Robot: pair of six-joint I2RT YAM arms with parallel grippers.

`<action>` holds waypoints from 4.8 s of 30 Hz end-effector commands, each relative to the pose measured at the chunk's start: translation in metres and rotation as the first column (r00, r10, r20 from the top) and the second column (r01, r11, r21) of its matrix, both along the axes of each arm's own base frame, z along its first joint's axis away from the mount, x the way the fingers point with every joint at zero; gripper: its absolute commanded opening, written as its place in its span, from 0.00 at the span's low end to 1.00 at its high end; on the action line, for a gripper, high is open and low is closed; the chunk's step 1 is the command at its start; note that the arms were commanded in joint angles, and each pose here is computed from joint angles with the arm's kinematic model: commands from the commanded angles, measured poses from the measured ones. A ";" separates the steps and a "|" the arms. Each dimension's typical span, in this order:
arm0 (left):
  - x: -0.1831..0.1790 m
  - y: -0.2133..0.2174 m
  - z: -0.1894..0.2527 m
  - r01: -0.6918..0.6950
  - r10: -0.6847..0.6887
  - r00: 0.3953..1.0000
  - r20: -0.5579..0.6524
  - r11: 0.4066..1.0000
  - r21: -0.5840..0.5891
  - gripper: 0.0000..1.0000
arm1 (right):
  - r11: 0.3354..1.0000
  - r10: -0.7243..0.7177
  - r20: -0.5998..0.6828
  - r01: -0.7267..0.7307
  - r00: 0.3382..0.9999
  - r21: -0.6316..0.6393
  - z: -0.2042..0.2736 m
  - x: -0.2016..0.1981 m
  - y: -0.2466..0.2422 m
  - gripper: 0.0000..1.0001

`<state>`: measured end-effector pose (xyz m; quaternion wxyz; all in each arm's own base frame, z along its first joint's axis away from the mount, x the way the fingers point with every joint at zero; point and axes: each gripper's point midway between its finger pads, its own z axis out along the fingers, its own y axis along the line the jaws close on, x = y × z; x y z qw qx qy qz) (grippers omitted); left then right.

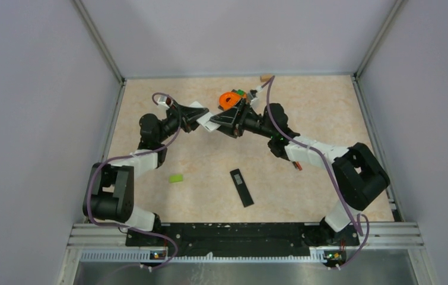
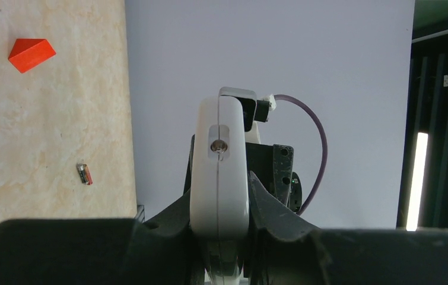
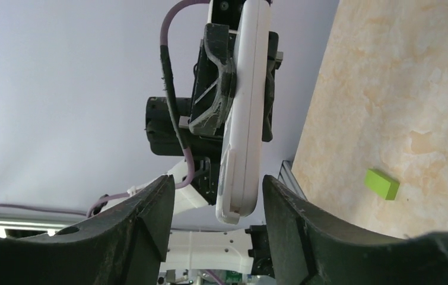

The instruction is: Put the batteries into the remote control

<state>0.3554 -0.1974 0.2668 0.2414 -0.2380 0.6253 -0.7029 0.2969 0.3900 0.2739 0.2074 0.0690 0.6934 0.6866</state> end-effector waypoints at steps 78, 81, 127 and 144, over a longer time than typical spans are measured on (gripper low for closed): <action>-0.054 -0.023 0.082 0.121 -0.133 0.934 0.331 0.991 0.057 0.00 | 0.990 0.138 0.200 -0.137 0.970 -0.015 -0.011 -0.021 0.029 0.24; -0.054 -0.024 0.080 0.123 -0.147 0.928 0.342 0.988 0.092 0.00 | 0.984 0.179 0.212 -0.171 0.961 -0.057 -0.014 -0.022 0.027 0.24; -0.028 -0.009 0.044 0.013 -0.024 0.990 0.136 0.997 0.081 0.00 | 0.997 0.016 0.102 -0.009 0.995 -0.075 -0.004 0.006 0.020 0.62; -0.010 -0.003 0.024 -0.045 0.034 0.994 0.104 0.993 0.105 0.00 | 0.999 -0.012 0.197 0.002 0.980 0.050 0.035 -0.011 -0.001 0.79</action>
